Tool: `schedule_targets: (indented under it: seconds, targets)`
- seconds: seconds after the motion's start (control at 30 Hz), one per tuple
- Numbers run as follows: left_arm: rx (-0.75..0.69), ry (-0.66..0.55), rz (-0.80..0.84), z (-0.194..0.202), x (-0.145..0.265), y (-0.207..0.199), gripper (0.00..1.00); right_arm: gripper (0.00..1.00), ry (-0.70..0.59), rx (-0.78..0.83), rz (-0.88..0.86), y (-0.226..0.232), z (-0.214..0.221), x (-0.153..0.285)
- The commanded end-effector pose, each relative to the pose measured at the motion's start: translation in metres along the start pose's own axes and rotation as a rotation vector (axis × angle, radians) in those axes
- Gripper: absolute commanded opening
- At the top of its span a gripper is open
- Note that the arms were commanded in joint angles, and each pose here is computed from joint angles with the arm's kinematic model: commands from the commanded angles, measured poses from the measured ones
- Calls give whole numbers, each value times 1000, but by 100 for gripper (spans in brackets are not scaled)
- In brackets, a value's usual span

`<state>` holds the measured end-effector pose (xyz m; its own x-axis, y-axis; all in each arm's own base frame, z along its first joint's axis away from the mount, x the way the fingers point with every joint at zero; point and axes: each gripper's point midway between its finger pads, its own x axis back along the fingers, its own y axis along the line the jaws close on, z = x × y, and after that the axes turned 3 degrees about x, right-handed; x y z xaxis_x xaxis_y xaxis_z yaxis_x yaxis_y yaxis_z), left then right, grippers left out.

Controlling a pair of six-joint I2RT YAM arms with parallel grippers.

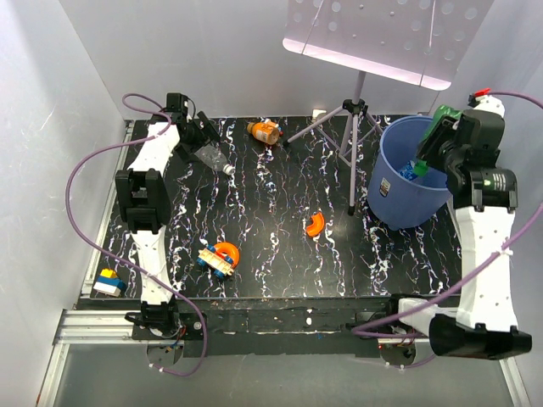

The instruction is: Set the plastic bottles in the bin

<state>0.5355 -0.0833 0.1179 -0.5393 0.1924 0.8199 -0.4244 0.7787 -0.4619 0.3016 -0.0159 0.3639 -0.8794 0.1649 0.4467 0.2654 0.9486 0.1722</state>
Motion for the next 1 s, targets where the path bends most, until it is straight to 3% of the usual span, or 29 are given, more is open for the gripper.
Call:
schedule_targets:
  seconds: [0.0, 0.07, 0.1, 0.17, 0.23, 0.4, 0.73, 0.8, 0.97]
  targets:
    - [11, -27, 51, -13, 4, -12, 98, 3, -118, -113, -71, 7, -38, -22]
    - [17, -18, 47, -13, -1, -10, 98, 12, -118, -144, -60, 5, -41, -33]
    - [19, -15, 49, -13, -4, -9, 98, 25, -117, -151, -46, 2, -42, -39]
    - [29, -12, 46, -13, -8, -7, 98, 60, -100, -155, -38, 1, -41, -49]
    - [39, -2, 48, -11, -13, -6, 98, 77, -74, -158, -19, -1, -39, -54]
    - [60, -5, 40, -12, -23, -3, 98, 84, -62, -171, -16, -4, -30, -49]
    - [153, -28, -53, -13, -59, 22, 97, 86, -54, -177, -115, 5, -3, -6]
    - [160, -25, -74, -10, -67, 29, 91, 86, -55, -177, -132, 7, -1, 3]
    - [103, -31, -45, -10, -40, 21, 55, 88, -64, -169, -142, 7, -2, 30]
